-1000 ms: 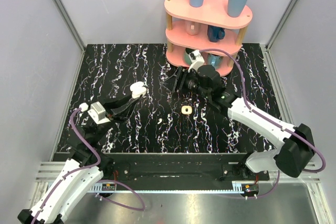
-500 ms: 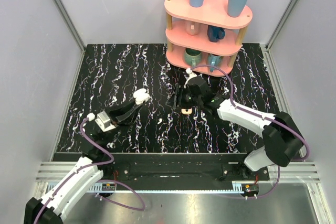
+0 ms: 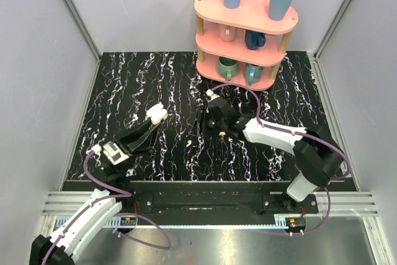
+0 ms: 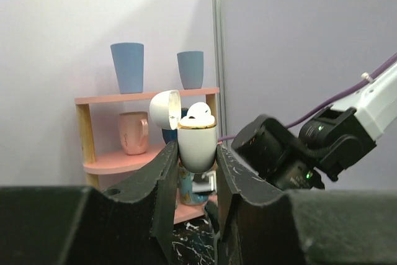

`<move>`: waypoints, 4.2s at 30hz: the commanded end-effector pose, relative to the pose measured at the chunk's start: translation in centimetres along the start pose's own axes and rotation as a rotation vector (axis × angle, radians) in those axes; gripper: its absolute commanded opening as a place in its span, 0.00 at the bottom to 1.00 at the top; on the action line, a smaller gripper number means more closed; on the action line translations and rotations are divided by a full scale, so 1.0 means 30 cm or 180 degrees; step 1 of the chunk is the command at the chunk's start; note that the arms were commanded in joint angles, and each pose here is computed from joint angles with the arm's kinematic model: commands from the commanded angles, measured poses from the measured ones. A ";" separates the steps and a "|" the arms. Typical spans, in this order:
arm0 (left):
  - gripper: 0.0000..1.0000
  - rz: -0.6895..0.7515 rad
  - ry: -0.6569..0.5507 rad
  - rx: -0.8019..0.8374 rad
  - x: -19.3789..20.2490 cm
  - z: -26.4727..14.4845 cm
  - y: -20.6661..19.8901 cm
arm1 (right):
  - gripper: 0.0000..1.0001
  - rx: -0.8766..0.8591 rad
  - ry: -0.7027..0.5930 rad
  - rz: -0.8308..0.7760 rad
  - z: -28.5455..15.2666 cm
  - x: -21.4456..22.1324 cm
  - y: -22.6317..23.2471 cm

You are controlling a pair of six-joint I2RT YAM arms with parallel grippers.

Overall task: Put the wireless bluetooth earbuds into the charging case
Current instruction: Pick up the left earbud from the center of the board, then place the left earbud at the center of the board, then move the left earbud to the center of the board.

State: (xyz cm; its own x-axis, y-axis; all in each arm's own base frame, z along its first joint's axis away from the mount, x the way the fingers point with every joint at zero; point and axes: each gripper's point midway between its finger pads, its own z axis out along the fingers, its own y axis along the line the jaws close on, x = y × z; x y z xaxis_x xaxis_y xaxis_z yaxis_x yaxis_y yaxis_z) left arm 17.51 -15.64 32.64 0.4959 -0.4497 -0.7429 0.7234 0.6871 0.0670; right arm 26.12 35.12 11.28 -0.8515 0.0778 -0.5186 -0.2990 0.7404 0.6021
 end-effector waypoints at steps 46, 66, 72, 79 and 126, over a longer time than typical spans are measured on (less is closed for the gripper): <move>0.00 -0.0016 -0.0160 -0.0206 -0.049 -0.017 0.028 | 0.36 0.1330 0.0304 -0.0622 0.255 0.130 -0.092; 0.00 -0.0079 -0.0068 -0.0222 -0.049 0.004 0.033 | 0.10 0.0658 -0.0710 -0.1124 -0.002 -0.109 0.104; 0.00 -0.0118 0.0037 -0.0127 -0.053 0.029 0.018 | 0.11 -0.0176 -0.1814 -0.1648 -0.311 -0.271 0.286; 0.00 -0.0083 -0.0005 -0.0148 -0.085 0.036 0.021 | 0.13 -0.0101 -0.1564 -0.2346 -0.325 -0.261 0.295; 0.00 -0.0037 0.0026 -0.0282 -0.080 0.034 0.048 | 0.25 0.0088 -0.0569 -0.1160 -0.006 0.153 -0.020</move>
State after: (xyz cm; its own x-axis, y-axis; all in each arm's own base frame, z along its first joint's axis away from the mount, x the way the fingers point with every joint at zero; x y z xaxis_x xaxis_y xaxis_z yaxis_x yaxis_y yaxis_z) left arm 18.61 -15.23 32.88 0.4178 -0.4343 -0.7980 0.7057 0.7083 -0.0160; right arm 22.80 36.76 13.40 -0.5340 0.0867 -0.8410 -0.6201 0.6360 0.4593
